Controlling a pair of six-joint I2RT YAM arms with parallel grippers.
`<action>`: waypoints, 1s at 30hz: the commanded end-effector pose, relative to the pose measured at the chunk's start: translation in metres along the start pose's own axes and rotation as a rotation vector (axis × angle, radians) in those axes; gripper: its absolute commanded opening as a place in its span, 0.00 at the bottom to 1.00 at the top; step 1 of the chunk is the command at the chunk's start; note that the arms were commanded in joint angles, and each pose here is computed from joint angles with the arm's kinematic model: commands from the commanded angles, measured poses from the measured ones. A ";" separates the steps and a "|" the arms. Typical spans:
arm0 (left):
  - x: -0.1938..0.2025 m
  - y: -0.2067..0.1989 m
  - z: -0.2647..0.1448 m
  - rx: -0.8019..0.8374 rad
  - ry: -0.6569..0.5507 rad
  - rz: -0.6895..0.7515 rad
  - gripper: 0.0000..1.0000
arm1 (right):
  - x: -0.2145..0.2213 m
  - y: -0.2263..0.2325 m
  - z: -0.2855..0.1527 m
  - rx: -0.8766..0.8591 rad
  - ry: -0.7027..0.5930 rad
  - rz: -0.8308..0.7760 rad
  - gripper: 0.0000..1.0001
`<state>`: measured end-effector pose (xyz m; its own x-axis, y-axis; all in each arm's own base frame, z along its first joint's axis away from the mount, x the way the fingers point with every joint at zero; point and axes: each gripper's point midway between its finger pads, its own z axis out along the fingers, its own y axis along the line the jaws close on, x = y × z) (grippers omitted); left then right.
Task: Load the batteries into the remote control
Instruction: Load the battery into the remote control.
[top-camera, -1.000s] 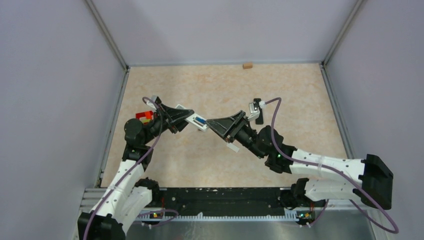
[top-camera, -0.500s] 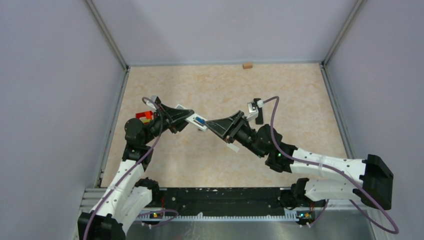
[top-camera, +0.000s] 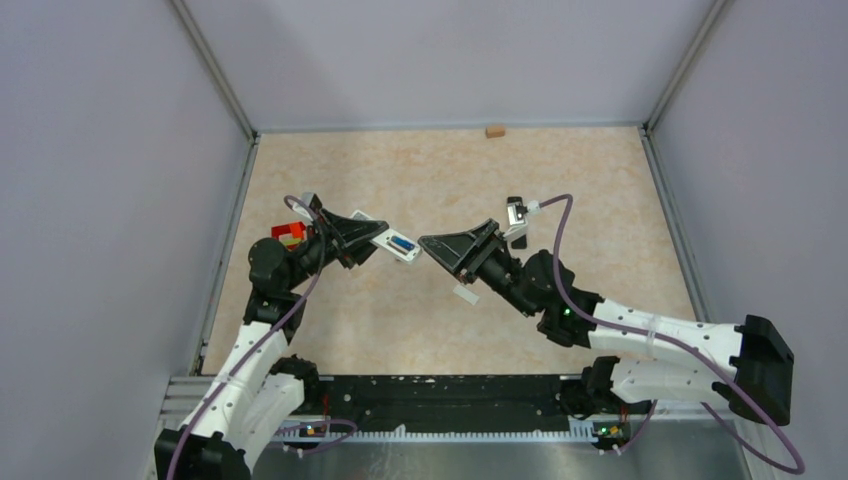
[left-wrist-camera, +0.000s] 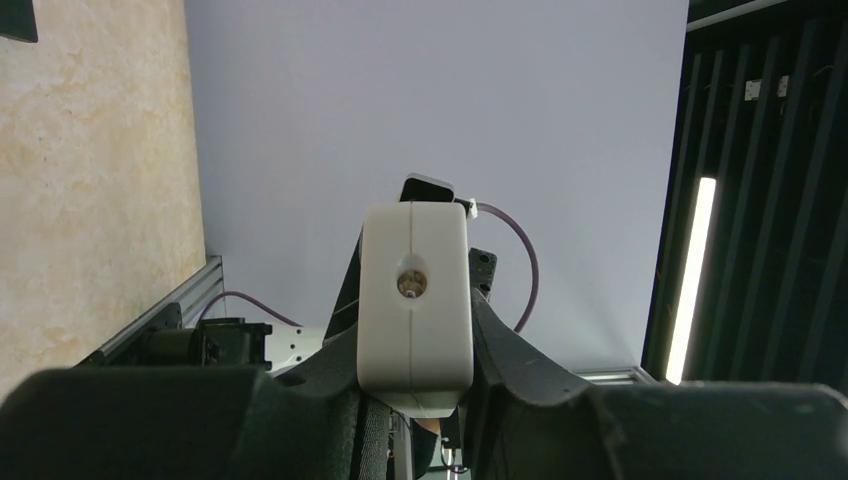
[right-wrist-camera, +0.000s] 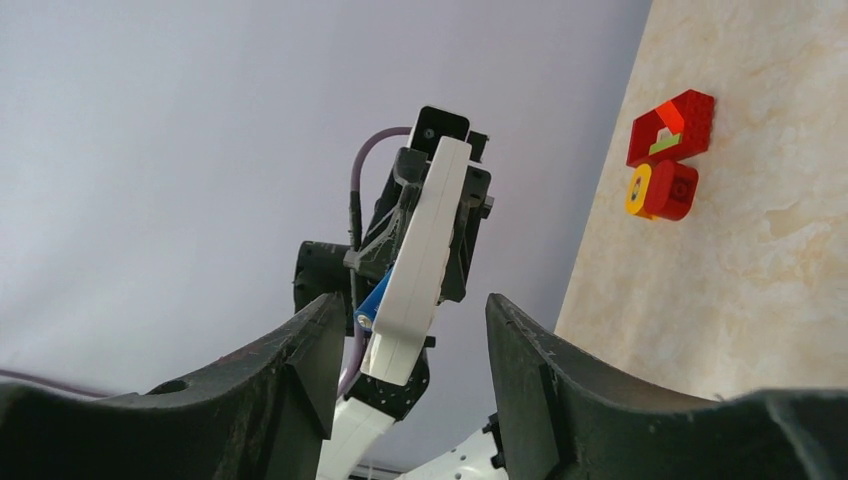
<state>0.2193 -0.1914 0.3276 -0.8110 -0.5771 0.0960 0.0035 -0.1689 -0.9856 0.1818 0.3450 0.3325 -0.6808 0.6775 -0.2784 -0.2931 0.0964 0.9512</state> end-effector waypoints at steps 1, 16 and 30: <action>0.007 -0.021 -0.001 0.055 0.017 0.073 0.00 | -0.008 0.017 -0.001 -0.068 -0.018 -0.031 0.58; 0.008 -0.022 -0.001 0.057 0.021 0.076 0.00 | 0.009 0.018 0.008 -0.084 0.053 -0.030 0.64; 0.017 -0.026 -0.006 0.071 0.045 0.100 0.00 | 0.019 -0.003 0.018 -0.027 0.087 0.051 0.54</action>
<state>0.2199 -0.1916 0.3225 -0.8082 -0.5815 0.0933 -0.0046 -0.1522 -0.9883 0.1765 0.3668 0.3186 -0.7436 0.6090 -0.2760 -0.2914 0.0764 0.9536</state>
